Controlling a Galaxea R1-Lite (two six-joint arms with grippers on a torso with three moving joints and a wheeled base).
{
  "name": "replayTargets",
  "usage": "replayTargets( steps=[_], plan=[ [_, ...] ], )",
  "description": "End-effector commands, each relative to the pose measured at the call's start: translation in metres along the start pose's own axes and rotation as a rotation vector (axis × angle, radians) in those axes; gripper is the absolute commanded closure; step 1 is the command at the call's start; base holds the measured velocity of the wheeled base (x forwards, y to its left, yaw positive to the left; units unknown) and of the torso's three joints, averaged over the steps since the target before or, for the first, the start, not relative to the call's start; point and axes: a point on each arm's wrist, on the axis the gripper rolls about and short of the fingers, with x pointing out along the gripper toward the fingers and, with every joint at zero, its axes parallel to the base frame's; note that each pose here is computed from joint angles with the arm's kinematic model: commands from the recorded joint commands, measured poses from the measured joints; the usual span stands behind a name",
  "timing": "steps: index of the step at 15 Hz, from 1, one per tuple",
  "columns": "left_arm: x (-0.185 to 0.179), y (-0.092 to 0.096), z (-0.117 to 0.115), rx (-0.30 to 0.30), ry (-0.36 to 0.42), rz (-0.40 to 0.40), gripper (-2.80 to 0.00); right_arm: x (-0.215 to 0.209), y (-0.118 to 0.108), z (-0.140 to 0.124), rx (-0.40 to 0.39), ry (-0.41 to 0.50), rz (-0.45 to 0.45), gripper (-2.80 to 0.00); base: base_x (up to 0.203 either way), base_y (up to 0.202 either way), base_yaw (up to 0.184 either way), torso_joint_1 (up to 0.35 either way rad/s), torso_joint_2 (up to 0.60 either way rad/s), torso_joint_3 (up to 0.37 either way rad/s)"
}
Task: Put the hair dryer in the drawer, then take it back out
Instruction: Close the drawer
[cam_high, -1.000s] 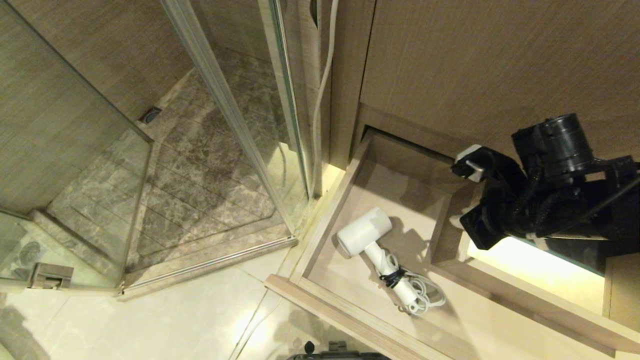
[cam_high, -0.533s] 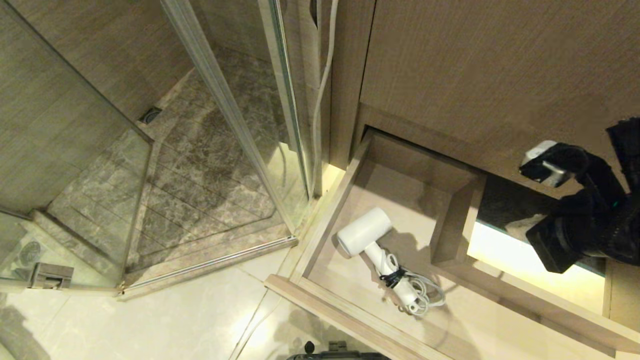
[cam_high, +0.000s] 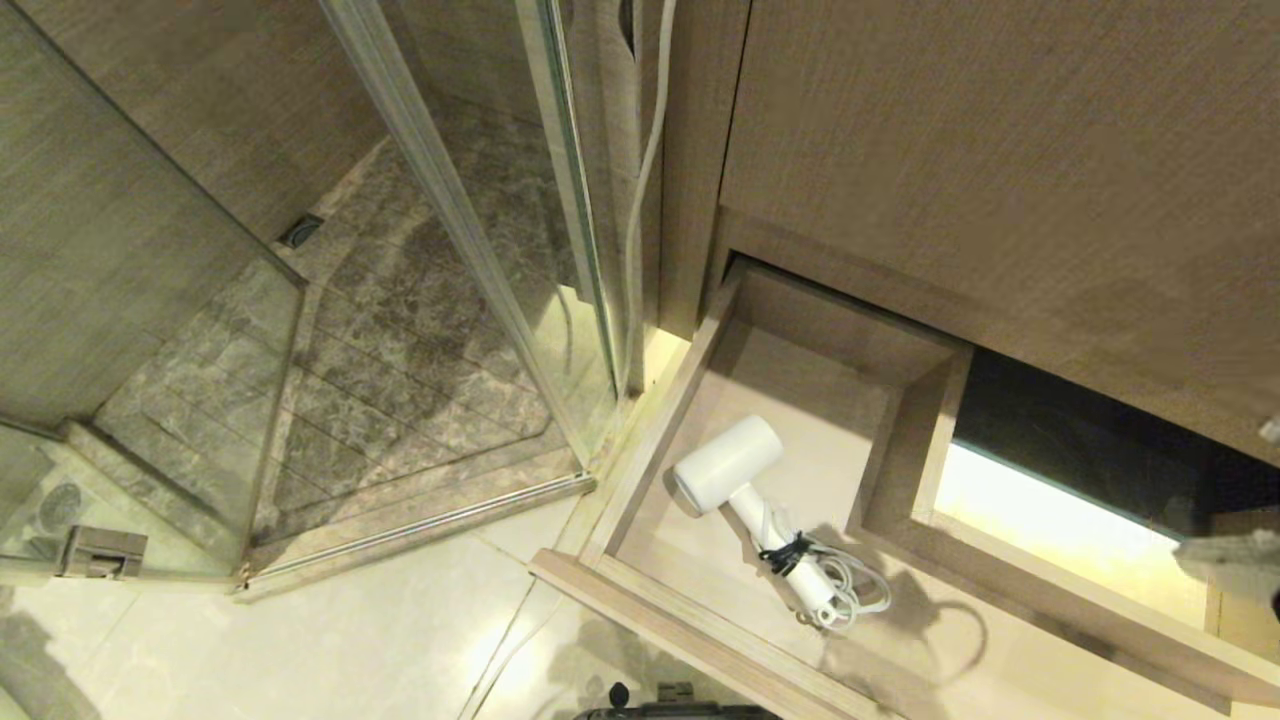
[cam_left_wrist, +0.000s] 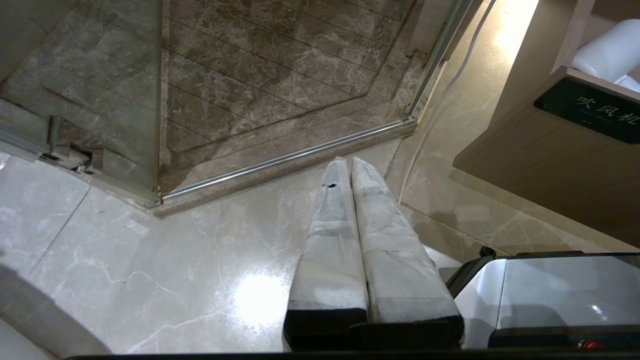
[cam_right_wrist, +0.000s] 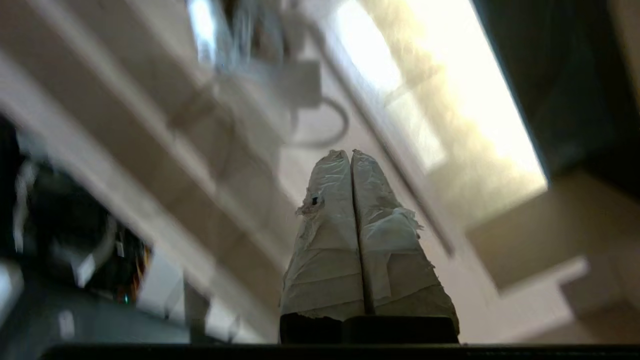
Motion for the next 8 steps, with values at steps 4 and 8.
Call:
replayTargets(
  steps=[4, 8],
  plan=[
    [0.000, 0.000, 0.000, -0.001, 0.001, 0.000, 0.00, -0.028, 0.004, -0.045, 0.026, 0.014, -0.041, 0.00, 0.000, 0.000, 0.000, 0.000, 0.00, 0.000],
    [0.000, 0.000, 0.000, -0.001, 0.001, 0.000, 0.00, -0.037, 0.005, -0.063, 0.190, -0.019, -0.137, 0.00, 0.000, 0.000, 0.000, 0.000, 0.00, 0.000]
  ],
)
